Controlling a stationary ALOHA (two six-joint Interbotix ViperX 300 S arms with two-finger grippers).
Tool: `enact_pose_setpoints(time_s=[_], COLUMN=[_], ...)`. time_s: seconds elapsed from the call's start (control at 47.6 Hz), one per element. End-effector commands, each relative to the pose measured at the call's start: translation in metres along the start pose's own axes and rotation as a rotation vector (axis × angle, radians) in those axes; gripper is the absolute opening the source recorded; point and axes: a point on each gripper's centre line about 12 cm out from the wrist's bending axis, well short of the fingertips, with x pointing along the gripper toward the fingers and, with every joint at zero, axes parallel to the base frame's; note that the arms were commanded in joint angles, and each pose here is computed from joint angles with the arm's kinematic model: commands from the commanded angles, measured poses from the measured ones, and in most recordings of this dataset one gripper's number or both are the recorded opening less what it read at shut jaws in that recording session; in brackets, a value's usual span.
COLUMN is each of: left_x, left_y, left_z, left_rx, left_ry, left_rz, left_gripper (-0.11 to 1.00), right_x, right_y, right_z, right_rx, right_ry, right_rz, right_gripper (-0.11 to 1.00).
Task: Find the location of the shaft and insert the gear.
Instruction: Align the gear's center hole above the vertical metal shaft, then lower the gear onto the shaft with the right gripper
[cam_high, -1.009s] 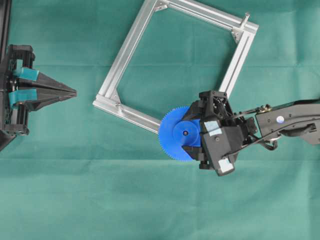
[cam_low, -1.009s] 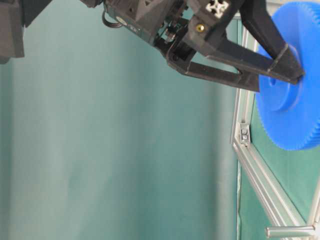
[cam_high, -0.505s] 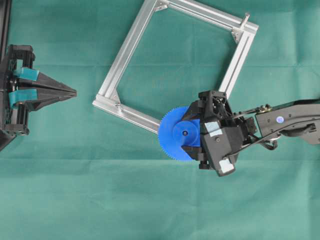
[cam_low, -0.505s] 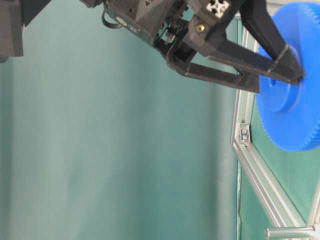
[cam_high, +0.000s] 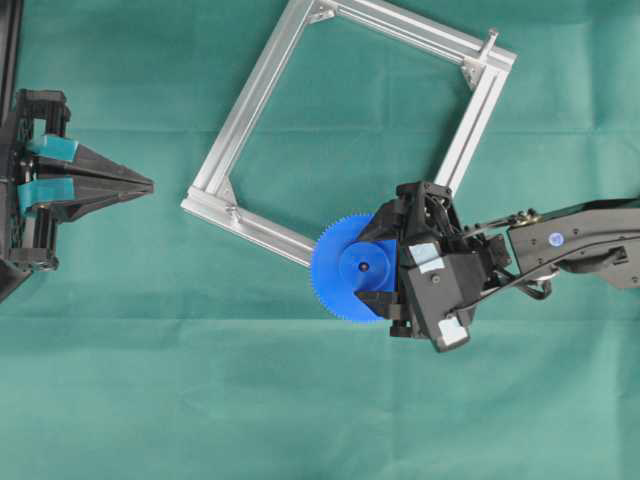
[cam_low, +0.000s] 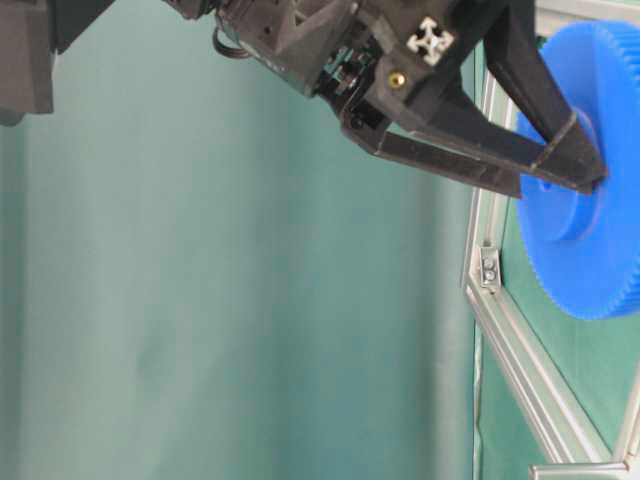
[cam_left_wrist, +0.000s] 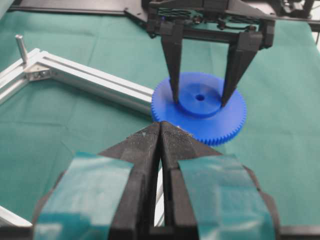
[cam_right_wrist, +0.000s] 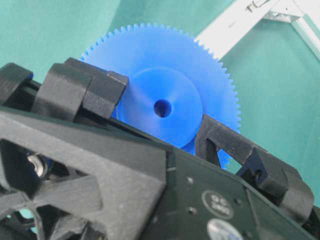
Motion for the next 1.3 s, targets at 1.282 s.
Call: enact_pose_setpoints(time_s=[1.282], left_x=[0.0014], left_y=[0.0001], left_z=[0.011], left_rx=[-0.017], left_ry=[-0.029], left_rz=[0.001], left_gripper=[0.01], right_x=[-0.0104], right_y=[0.0039], right_z=[0.0045], right_rx=[0.008], right_ry=[-0.142], right_rz=[0.109], right_gripper=[0.69])
